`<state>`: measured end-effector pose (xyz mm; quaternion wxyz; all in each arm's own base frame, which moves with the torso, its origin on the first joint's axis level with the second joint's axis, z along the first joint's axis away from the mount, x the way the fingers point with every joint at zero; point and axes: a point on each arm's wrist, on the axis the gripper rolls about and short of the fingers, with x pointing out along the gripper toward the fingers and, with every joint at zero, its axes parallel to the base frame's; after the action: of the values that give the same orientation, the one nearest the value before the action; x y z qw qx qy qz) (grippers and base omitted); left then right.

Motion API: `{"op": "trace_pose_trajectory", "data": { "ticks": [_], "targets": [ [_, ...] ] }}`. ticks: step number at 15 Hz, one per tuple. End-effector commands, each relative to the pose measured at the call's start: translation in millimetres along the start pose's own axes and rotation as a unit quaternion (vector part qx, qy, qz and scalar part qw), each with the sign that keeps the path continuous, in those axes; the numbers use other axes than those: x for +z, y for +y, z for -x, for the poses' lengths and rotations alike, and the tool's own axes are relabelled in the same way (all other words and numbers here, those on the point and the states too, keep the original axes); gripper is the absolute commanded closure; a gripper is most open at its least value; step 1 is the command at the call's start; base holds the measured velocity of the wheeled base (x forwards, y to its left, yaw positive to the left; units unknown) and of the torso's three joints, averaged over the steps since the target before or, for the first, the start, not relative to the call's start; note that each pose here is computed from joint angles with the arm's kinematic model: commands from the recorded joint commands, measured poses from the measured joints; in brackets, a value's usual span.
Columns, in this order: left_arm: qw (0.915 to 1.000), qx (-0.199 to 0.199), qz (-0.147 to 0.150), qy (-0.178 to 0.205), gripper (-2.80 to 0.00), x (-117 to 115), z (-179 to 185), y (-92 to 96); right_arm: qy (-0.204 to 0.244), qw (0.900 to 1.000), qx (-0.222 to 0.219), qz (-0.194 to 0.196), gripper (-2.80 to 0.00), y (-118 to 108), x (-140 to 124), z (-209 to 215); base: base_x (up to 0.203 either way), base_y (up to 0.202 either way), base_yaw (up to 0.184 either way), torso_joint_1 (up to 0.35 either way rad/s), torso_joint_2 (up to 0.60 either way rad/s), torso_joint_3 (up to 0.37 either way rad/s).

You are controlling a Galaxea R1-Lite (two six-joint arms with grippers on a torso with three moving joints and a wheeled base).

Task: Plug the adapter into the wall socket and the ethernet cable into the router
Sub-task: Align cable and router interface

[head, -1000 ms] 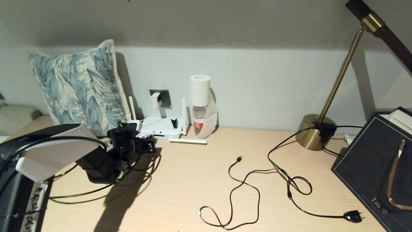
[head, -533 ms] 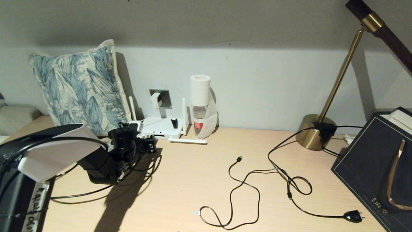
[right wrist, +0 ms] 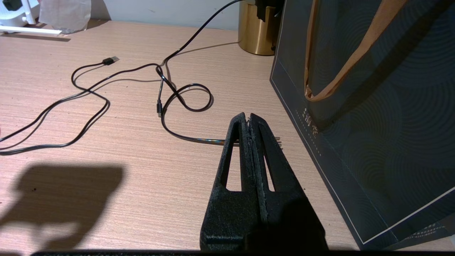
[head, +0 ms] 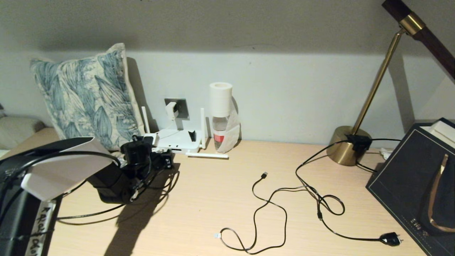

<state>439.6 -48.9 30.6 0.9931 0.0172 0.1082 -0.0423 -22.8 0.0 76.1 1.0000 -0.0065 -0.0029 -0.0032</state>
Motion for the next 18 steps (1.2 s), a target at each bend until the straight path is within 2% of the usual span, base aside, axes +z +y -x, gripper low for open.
{"op": "trace_pose_trajectory", "data": {
  "ticks": [1, 18],
  "targets": [
    [1.0, 0.001, 0.0, 0.0, 0.0, -0.4, 0.2, 0.2, 0.001, 1.0, 0.0, 0.001, 0.0, 0.0, 0.1, -0.1, 0.0, 0.0, 0.0, 0.0, 0.0, 0.0],
    [1.0, 0.002, 0.001, -0.008, 0.0, 2.7, -3.0, 0.8, 0.001, 1.0, 0.0, 0.0, 0.0, 0.0, 0.1, -0.1, 0.0, 0.0, 0.0, 0.0, 0.0, 0.0]
  ]
}}
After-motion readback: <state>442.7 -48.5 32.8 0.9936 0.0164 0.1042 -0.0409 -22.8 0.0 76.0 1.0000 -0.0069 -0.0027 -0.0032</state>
